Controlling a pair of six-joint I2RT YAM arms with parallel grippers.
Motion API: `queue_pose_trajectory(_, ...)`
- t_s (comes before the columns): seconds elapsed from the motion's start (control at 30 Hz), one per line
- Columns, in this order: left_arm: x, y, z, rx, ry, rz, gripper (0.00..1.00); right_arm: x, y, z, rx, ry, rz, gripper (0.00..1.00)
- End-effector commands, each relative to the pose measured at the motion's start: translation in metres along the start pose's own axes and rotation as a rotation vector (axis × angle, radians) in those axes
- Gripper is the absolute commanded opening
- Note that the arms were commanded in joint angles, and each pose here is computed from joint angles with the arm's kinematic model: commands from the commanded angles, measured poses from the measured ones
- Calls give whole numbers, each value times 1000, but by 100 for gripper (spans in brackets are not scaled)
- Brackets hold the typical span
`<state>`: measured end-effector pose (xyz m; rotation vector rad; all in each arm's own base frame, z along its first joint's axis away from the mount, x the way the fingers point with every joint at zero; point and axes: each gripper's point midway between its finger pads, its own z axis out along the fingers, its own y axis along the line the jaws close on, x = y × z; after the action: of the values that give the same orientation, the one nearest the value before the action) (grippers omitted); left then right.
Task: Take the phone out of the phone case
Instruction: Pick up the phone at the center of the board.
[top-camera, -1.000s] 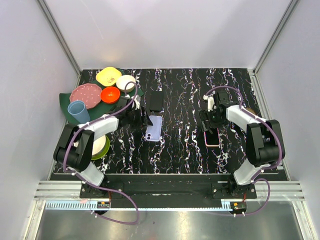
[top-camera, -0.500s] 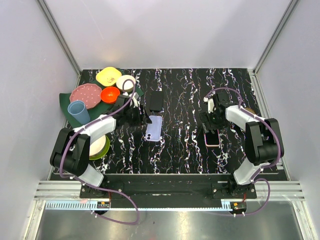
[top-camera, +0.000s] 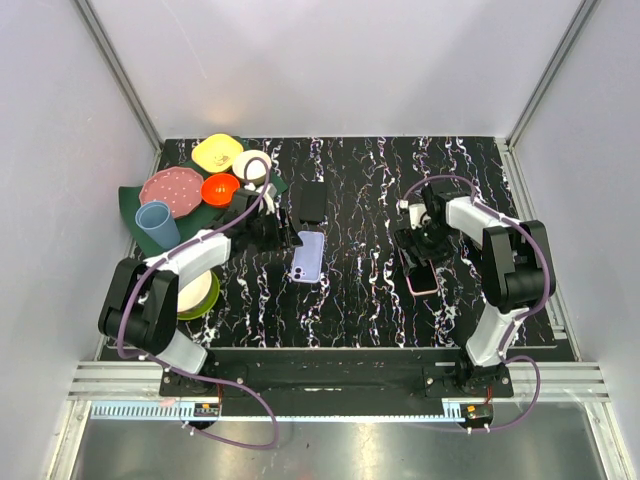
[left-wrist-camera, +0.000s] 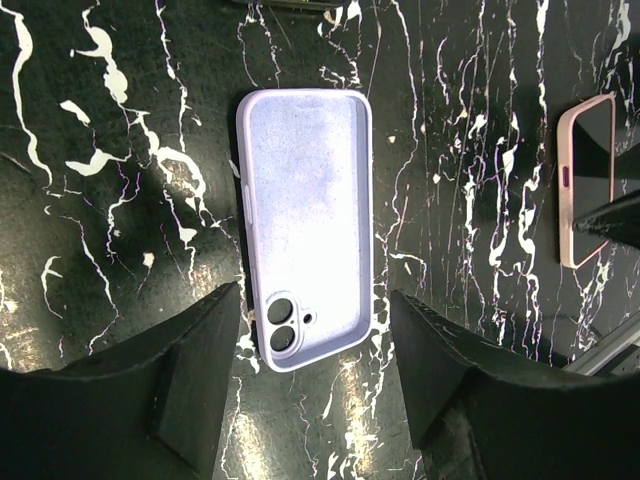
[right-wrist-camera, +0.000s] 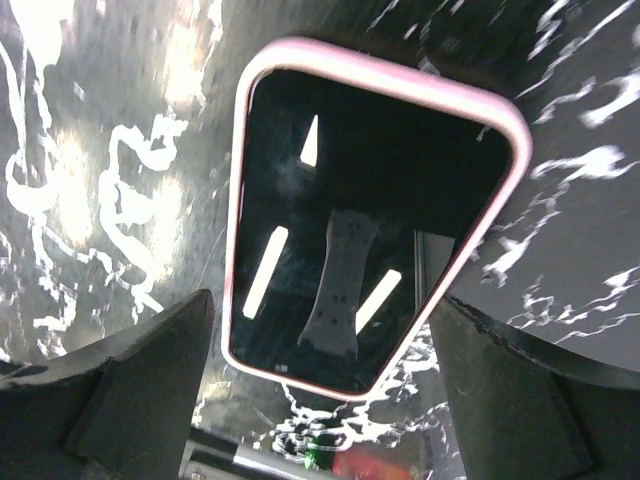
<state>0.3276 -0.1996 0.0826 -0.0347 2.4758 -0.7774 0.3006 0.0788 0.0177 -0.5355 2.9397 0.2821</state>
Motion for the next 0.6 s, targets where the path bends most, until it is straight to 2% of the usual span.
queue_pose_trajectory(0.0,-35,-18,-17,33,-117,50,64,33,20,-17,-111,122,-64,94)
queue_pose_trajectory(0.2,-38,-20,-21,39,-133,54,63,50,22,-32,-124,151,-124,96)
queue_pose_trajectory(0.57,-45,-25,-33,48,-181,82,63,49,28,-12,-165,127,-118,100)
